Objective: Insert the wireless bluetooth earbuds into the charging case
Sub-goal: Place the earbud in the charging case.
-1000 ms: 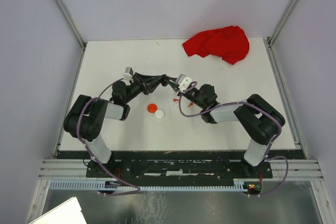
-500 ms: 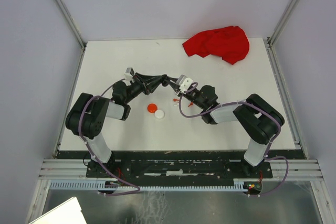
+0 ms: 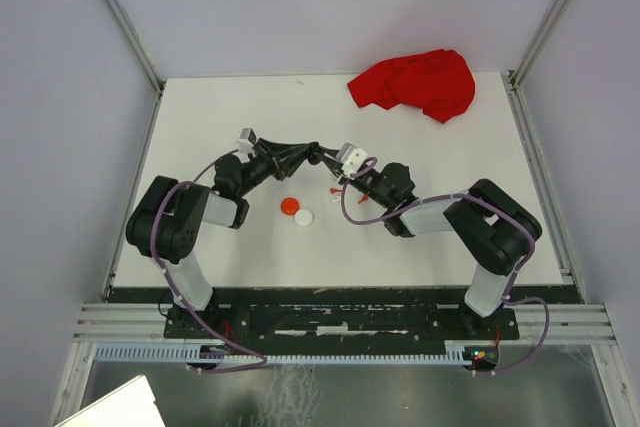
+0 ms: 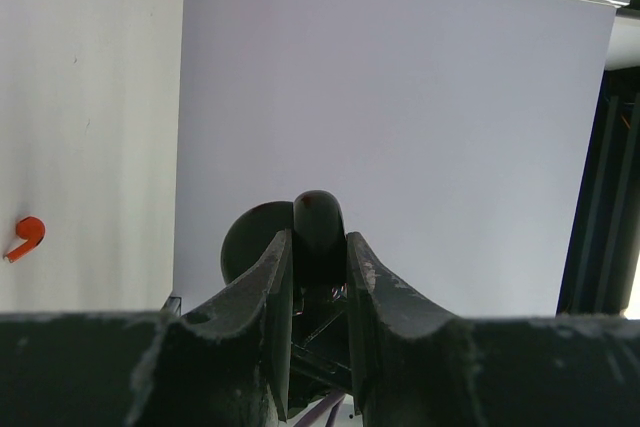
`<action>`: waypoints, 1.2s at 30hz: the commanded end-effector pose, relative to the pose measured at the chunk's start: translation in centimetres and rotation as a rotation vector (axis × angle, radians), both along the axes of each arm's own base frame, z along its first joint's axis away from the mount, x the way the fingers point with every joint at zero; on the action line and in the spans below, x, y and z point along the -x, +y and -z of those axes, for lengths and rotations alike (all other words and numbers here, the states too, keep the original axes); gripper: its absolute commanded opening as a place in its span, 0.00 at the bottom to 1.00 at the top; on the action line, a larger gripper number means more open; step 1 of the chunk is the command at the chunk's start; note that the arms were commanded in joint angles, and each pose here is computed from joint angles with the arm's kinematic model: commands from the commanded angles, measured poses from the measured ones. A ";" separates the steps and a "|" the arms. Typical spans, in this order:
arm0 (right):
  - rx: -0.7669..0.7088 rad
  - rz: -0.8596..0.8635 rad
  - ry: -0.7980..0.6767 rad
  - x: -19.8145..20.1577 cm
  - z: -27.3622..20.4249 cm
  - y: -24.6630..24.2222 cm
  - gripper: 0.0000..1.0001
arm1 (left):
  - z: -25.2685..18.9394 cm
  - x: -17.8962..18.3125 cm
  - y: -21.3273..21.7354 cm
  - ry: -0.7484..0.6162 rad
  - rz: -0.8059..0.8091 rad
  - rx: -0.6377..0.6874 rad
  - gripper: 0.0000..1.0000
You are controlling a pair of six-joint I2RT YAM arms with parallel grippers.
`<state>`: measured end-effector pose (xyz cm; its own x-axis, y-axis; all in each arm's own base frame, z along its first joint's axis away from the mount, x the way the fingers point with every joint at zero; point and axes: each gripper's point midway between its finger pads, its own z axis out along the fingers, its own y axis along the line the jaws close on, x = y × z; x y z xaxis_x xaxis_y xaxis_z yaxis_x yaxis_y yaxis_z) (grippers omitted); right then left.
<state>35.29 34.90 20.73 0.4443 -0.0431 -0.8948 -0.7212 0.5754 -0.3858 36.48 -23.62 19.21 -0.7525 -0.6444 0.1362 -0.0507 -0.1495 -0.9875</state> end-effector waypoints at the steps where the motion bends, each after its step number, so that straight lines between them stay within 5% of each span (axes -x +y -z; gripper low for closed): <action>1: -0.021 -0.040 0.016 0.8 -0.3 0.6 0.08 | -3.4 0.0 -0.3 -0.097 0.024 0.059 0.03; 11: -0.045 -0.017 0.035 0.4 -0.6 0.4 0.21 | -3.6 0.1 -0.2 -0.109 0.023 0.048 0.03; 36: -0.077 -0.027 0.055 0.5 -1.0 0.6 0.27 | -3.4 0.1 -0.3 -0.113 0.019 0.025 0.03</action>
